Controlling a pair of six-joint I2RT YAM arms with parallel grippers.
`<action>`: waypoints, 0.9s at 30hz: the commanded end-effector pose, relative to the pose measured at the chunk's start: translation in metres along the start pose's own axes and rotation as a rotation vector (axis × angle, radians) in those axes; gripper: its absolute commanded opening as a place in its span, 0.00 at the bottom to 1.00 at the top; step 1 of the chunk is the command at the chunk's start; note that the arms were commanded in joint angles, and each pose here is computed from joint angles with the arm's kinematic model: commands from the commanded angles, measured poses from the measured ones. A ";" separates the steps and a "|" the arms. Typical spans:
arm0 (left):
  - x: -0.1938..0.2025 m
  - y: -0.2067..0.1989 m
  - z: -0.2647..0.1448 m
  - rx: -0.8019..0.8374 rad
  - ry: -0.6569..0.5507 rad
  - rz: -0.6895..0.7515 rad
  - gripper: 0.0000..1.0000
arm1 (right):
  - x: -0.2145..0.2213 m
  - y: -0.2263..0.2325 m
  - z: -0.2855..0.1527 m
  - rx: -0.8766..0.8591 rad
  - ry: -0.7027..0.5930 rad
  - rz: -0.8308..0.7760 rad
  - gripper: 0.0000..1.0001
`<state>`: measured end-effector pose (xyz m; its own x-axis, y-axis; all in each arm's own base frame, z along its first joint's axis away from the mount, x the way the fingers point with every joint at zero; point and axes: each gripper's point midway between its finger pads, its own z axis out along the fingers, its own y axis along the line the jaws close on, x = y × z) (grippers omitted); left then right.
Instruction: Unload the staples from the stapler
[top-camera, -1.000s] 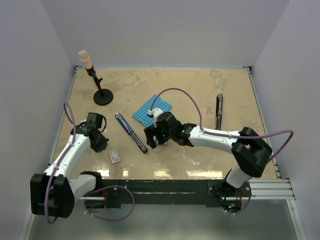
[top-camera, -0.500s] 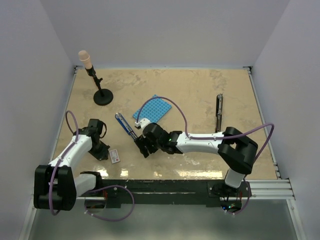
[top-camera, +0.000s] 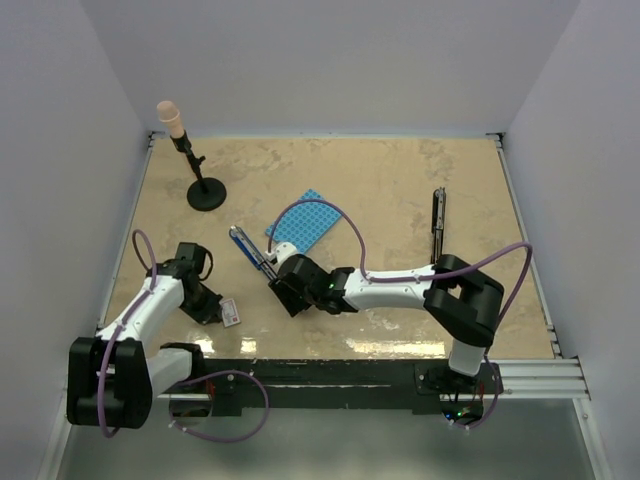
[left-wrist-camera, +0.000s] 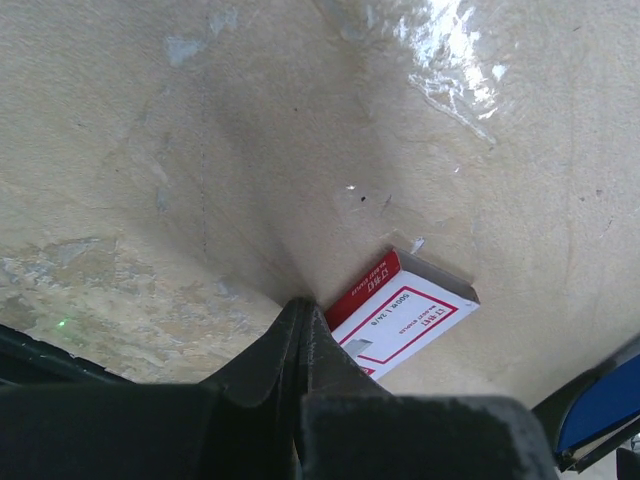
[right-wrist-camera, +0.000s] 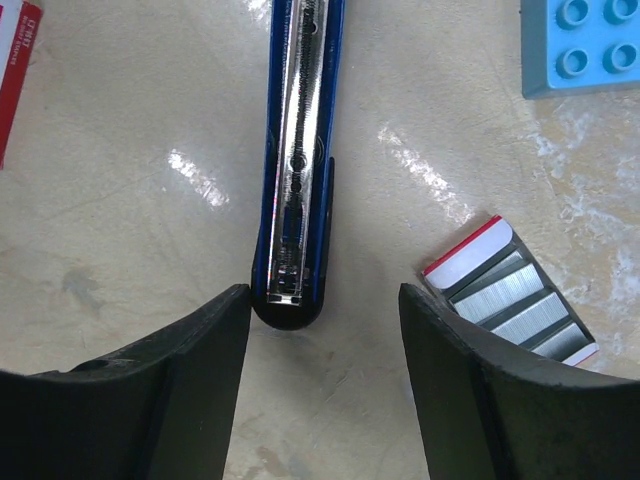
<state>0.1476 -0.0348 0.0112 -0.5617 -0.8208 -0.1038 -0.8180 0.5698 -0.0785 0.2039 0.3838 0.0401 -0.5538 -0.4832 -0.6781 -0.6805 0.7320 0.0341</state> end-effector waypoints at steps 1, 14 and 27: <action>0.014 -0.002 -0.002 0.053 0.057 -0.036 0.00 | -0.020 -0.007 0.002 0.063 -0.056 0.010 0.63; 0.024 -0.008 -0.003 0.123 0.090 -0.056 0.00 | -0.041 -0.028 0.012 0.168 -0.097 -0.022 0.60; 0.049 -0.020 0.010 0.207 0.167 -0.035 0.00 | -0.066 -0.062 -0.029 0.024 -0.157 -0.071 0.73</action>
<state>0.1439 -0.0745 0.0094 -0.5545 -0.8319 0.0210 -0.8029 0.5282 -0.2763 0.2578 0.3663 0.0614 -0.4815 -0.4962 -0.7225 -0.6488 0.7560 -0.0869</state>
